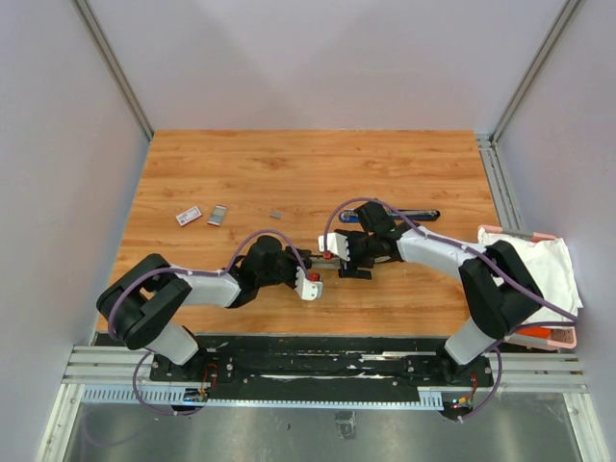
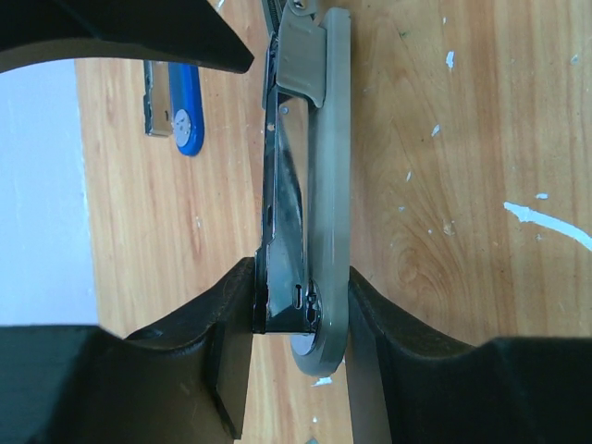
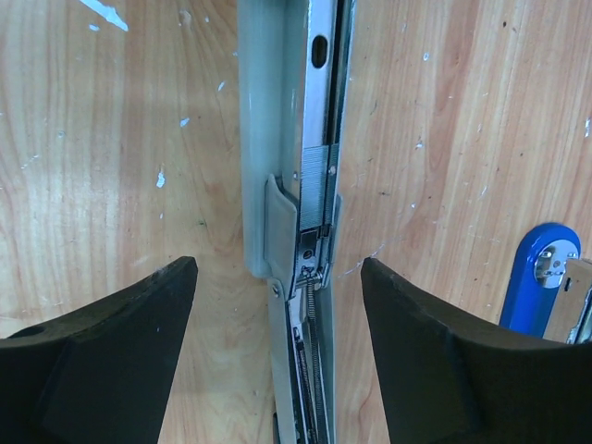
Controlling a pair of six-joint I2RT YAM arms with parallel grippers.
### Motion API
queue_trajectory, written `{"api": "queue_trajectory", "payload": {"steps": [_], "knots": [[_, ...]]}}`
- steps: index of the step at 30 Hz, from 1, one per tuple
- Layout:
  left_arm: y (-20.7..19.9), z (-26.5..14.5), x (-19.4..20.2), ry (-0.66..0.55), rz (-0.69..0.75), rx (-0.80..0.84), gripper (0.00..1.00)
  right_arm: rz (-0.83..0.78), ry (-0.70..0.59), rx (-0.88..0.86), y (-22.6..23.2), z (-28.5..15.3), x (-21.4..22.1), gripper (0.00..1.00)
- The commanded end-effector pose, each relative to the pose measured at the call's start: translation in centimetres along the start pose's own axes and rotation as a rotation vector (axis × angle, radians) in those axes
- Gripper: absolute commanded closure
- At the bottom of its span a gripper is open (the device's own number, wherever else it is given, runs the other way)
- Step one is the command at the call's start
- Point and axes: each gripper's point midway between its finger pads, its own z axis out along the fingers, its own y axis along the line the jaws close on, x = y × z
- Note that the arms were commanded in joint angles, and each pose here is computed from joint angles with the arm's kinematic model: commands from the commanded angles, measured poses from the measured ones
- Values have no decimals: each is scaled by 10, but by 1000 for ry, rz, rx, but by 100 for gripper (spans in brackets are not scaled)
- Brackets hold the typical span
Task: Unload the staples from the stapler
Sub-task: Unload the staple at the center of the board.
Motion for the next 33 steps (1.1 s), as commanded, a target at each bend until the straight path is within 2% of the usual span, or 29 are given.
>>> {"api": "queue_trajectory", "payload": {"steps": [1,13,20,33], "knots": [[15,0,-16,-40,-79,-21,70,-46,-24,105,-14,3,-10,26],[9,-2,-21,-54,-144,16,70,-140,15,198,-21,18,-13,25],[10,-1,-20,-43,-182,18,70,-169,55,222,-18,22,-6,37],[12,0,-21,-15,-281,55,70,-191,58,249,-14,27,-5,42]]}}
